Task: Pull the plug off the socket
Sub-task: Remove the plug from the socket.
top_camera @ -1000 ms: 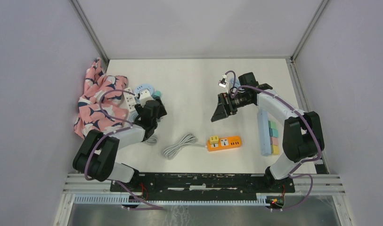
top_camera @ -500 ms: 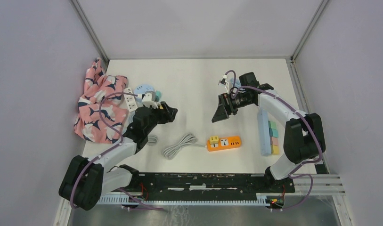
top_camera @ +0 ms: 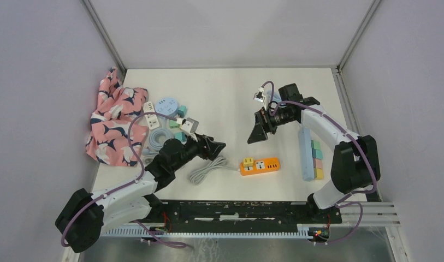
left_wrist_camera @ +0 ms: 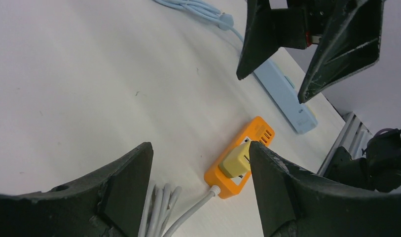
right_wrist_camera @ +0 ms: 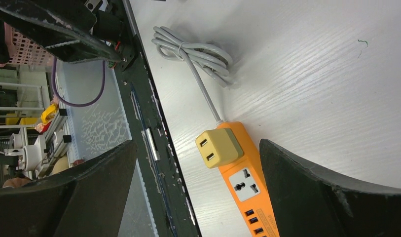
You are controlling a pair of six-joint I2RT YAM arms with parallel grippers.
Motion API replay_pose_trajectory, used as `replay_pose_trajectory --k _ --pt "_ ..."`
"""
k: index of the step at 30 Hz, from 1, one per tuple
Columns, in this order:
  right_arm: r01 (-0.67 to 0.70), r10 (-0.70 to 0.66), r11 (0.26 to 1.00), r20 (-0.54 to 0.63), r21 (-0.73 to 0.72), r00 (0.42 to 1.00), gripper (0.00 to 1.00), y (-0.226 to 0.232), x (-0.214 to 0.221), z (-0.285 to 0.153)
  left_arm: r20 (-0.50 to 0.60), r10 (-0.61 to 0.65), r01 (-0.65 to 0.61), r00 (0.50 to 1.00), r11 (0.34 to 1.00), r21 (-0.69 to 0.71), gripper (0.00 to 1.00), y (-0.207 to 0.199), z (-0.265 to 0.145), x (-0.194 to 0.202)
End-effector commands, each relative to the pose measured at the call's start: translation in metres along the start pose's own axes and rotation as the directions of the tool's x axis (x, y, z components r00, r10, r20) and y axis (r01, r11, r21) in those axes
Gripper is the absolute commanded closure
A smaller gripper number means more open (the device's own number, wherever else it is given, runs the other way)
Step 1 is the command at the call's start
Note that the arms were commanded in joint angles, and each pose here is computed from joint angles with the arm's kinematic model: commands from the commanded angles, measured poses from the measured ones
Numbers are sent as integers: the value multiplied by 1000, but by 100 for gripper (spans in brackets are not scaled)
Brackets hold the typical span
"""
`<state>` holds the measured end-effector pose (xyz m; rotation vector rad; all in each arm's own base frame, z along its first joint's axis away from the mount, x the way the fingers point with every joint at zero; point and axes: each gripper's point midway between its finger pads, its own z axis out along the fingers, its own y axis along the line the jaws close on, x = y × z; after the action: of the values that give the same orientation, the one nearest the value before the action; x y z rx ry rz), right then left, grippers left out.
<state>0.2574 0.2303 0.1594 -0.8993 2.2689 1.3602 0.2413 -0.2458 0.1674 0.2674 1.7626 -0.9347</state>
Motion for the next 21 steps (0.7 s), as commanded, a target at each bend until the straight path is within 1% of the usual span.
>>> replay_pose_trajectory --k 1,5,12,18,21 --pt "107 -107 994 43 7 993 0 12 -17 -11 57 75 -81 996 992 92 22 -27 1 -8" --pt "118 -118 993 41 8 992 0 12 -16 -11 50 85 -91 995 988 126 22 -36 2 -1" --pt "137 -136 991 43 -11 990 0 15 -14 -11 54 91 -97 994 986 139 22 -39 -1 10" --pt "171 -170 985 45 -27 984 0 17 -11 -11 56 119 -124 991 986 110 22 -31 -4 16" --pt "187 -185 982 47 -32 982 0 17 -8 -10 62 128 -132 990 988 74 22 -22 -8 18"
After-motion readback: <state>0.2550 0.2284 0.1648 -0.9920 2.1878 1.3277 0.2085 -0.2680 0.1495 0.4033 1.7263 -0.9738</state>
